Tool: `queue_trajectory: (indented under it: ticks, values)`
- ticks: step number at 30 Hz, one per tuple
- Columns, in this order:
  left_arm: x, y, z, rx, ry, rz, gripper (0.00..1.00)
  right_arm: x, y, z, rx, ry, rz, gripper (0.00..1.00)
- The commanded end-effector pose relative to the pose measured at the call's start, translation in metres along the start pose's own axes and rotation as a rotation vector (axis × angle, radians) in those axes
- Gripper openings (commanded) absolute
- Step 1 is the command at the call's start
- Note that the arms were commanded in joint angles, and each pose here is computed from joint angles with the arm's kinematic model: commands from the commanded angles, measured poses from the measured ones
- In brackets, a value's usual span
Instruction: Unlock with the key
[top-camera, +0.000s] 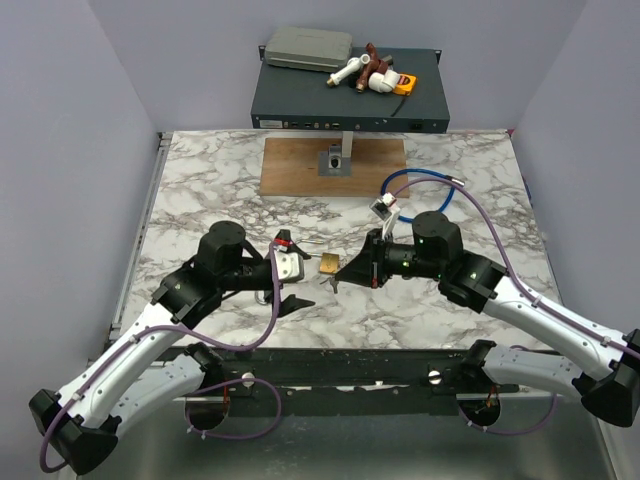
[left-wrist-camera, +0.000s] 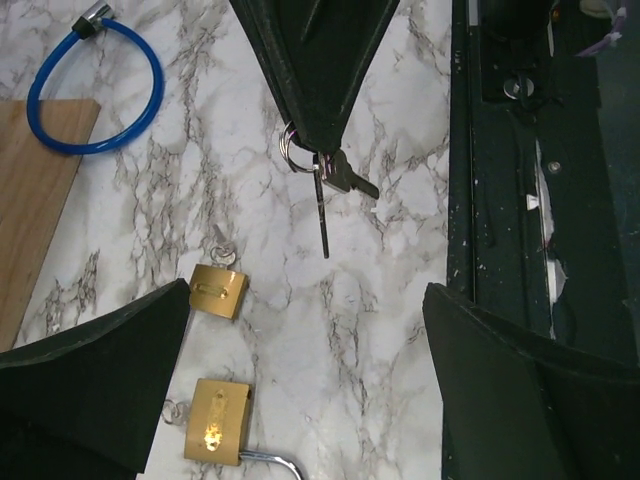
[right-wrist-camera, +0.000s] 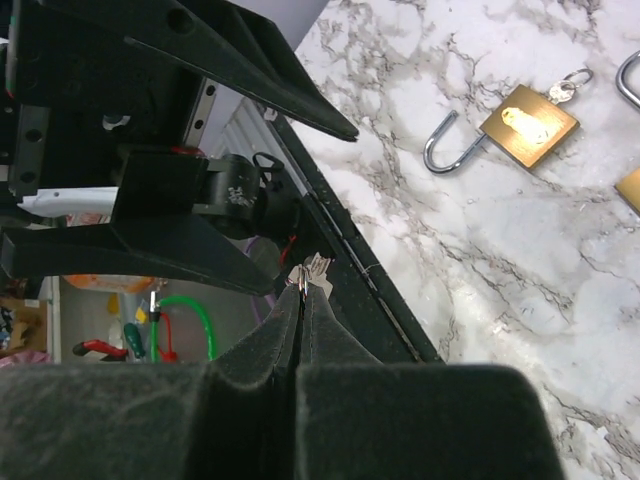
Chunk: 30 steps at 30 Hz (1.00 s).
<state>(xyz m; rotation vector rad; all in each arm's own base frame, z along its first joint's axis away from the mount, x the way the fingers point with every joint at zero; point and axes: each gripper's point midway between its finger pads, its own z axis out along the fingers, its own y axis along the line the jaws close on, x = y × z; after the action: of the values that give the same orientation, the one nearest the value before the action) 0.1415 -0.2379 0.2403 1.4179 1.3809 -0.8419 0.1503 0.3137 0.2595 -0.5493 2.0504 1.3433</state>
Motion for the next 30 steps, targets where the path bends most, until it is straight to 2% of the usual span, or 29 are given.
queue_trajectory:
  ticks: [1, 5, 10, 18, 19, 22, 24, 30]
  values:
    - [-0.02, -0.002, 0.007, 0.03, -0.057, -0.006, 0.92, -0.008, 0.026, -0.005, -0.081, -0.001, -0.009, 0.01]
    - [-0.018, -0.014, 0.012, 0.085, -0.044, -0.03, 0.8, -0.012, 0.034, -0.004, -0.104, -0.008, -0.017, 0.01]
    - [-0.024, -0.009, 0.013, 0.07, -0.052, -0.029, 0.66, -0.01, 0.039, -0.003, -0.11, 0.004, -0.028, 0.01]
    - [-0.035, -0.008, 0.012, 0.066, -0.073, -0.052, 0.57, -0.011, 0.047, -0.001, -0.122, 0.008, -0.04, 0.01]
    - [-0.037, -0.009, 0.012, 0.07, -0.075, -0.051, 0.54, -0.011, 0.048, -0.001, -0.123, 0.007, -0.038, 0.01]
    - [-0.035, -0.01, 0.011, 0.075, -0.066, -0.045, 0.34, -0.012, 0.049, -0.001, -0.12, 0.007, -0.034, 0.01]
    - [-0.035, -0.011, 0.01, 0.076, -0.063, -0.033, 0.24, -0.012, 0.049, -0.001, -0.118, 0.007, -0.03, 0.01]
    - [-0.033, -0.012, 0.007, 0.071, -0.045, 0.001, 0.12, -0.013, 0.054, -0.002, -0.132, 0.0, -0.022, 0.01]
